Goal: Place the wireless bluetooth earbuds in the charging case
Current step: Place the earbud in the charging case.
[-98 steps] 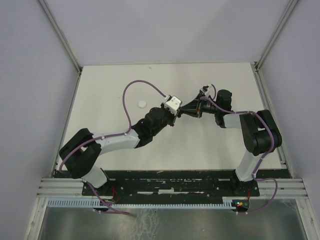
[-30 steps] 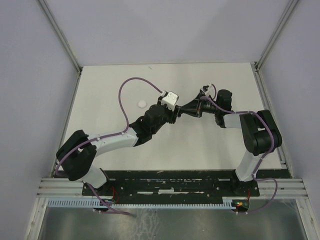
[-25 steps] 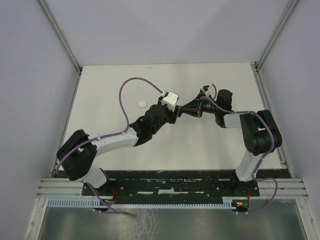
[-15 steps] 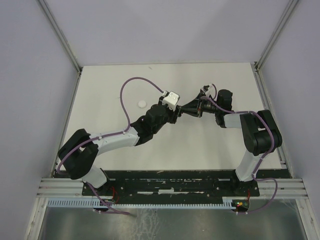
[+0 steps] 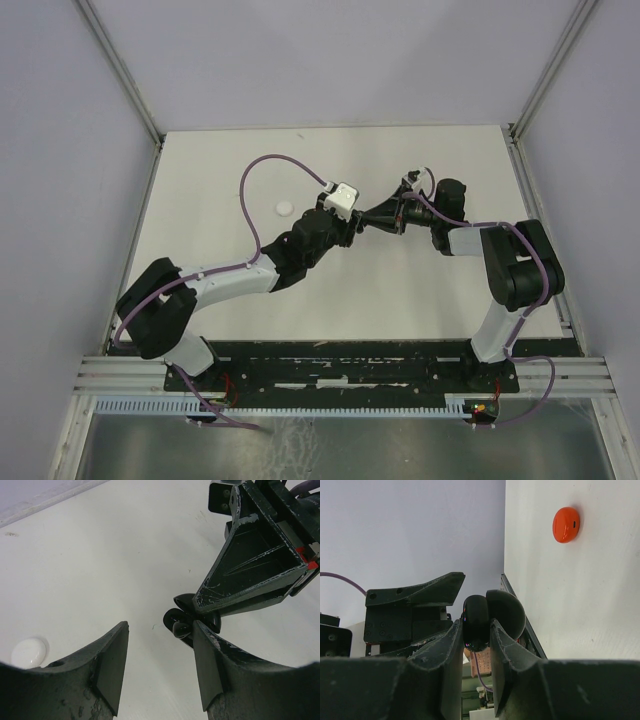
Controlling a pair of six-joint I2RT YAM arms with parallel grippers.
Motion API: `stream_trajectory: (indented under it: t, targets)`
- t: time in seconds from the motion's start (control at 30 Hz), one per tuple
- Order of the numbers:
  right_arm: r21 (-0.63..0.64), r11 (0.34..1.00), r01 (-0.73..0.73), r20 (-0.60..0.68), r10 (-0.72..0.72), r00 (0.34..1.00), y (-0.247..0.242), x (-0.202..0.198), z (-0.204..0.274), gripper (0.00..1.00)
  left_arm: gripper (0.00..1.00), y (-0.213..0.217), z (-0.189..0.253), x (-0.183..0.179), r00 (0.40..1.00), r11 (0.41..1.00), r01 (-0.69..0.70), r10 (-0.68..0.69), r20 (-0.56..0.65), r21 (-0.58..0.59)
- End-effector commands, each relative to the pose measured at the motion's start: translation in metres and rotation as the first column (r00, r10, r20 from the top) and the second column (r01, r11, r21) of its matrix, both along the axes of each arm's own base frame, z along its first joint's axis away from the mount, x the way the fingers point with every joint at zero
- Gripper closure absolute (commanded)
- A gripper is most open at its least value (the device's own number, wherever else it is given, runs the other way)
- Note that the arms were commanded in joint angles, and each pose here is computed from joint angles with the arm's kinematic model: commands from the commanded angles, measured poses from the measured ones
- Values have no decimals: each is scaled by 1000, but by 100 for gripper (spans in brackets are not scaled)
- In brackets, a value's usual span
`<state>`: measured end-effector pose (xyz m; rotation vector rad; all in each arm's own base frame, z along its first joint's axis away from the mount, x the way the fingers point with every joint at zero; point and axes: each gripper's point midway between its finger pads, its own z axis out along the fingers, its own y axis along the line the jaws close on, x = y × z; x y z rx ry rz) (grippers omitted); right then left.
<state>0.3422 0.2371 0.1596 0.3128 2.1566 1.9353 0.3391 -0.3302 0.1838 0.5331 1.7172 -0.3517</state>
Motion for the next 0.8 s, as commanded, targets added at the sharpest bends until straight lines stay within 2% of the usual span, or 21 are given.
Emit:
stream_trajectory:
  t: [0.0,0.77]
  targets:
    - [23,1000,-17,125,14,992,-1,3,28,95,39,4,22,6,999,997,-45,47,27,-61]
    - [24,1000,-14,129,11,992,-2,5,30,95,39,20,13,5,997,996,-79,80,16,-44]
